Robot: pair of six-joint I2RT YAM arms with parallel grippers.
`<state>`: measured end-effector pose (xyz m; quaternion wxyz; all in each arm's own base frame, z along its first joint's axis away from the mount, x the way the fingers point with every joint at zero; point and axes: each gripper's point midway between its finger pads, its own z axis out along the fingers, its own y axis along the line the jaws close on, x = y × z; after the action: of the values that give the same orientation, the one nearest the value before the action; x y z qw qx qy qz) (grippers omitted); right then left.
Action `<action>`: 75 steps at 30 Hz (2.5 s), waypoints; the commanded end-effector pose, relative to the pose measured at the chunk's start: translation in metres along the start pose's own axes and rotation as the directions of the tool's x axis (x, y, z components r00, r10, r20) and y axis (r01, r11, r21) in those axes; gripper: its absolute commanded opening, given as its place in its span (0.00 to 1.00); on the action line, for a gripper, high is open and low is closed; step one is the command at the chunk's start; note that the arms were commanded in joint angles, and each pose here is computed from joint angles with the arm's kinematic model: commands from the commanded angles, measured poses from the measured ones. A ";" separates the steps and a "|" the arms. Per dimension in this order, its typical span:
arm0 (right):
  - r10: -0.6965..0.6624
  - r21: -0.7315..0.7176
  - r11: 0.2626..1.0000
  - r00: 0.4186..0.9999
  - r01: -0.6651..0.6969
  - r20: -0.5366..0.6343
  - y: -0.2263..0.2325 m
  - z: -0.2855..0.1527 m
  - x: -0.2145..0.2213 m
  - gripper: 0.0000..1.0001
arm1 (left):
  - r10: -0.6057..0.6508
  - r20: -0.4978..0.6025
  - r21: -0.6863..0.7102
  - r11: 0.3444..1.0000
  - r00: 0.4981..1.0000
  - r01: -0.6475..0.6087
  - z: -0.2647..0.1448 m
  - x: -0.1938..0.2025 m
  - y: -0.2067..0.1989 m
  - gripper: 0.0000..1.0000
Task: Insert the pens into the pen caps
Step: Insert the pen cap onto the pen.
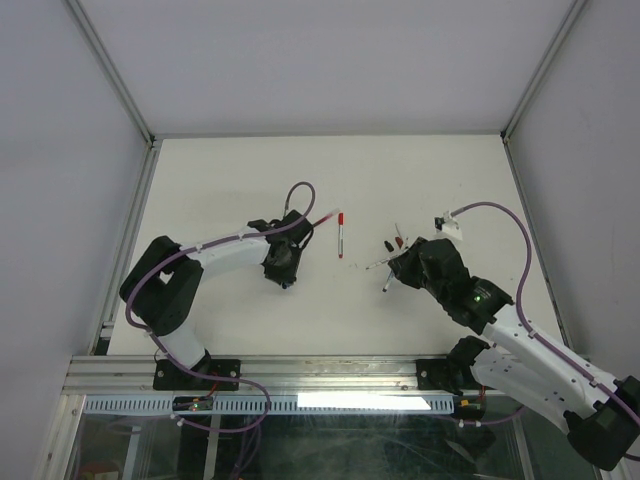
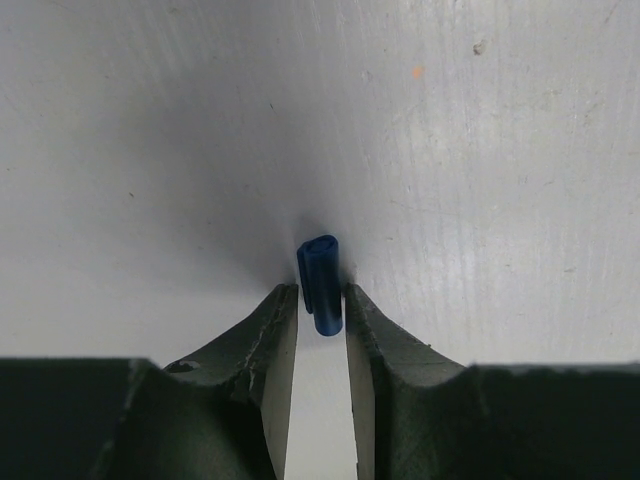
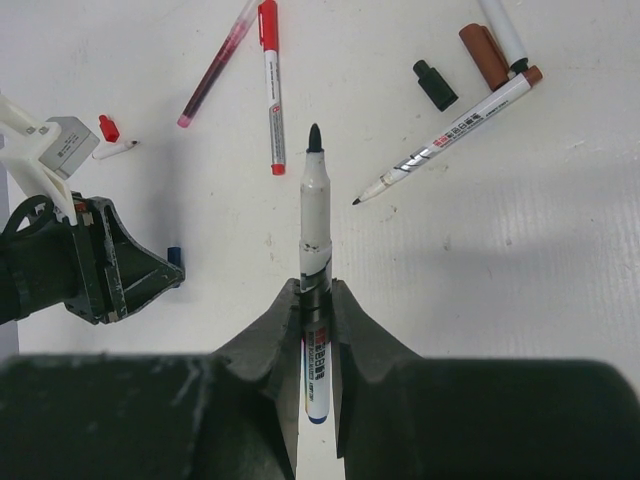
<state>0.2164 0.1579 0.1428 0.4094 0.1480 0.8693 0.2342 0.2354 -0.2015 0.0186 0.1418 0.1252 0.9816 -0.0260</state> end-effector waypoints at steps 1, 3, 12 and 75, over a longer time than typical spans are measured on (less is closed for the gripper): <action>0.021 -0.037 0.999 0.999 -0.020 0.043 0.008 -0.004 -0.012 0.00 | -0.020 -0.052 -0.036 0.999 0.998 0.018 0.003 0.019 0.000 0.25; 0.023 -0.039 0.999 0.999 -0.021 0.045 0.009 -0.004 -0.012 0.00 | -0.018 -0.050 -0.054 0.998 0.999 0.016 0.005 0.020 0.003 0.22; 0.020 -0.039 0.999 0.999 -0.019 0.041 0.010 -0.005 -0.013 0.00 | 0.018 -0.037 -0.117 0.993 0.999 -0.023 0.015 0.014 0.014 0.22; -0.363 -0.781 0.547 0.926 0.301 0.103 0.182 -0.059 0.022 0.00 | -0.438 0.666 0.730 0.551 0.604 -0.405 -0.273 -0.116 -0.091 0.00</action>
<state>0.1850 0.2729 0.1931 0.3982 -0.1439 0.7892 0.4448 0.2608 -0.2927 0.2609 0.4420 0.1223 0.7469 -0.4814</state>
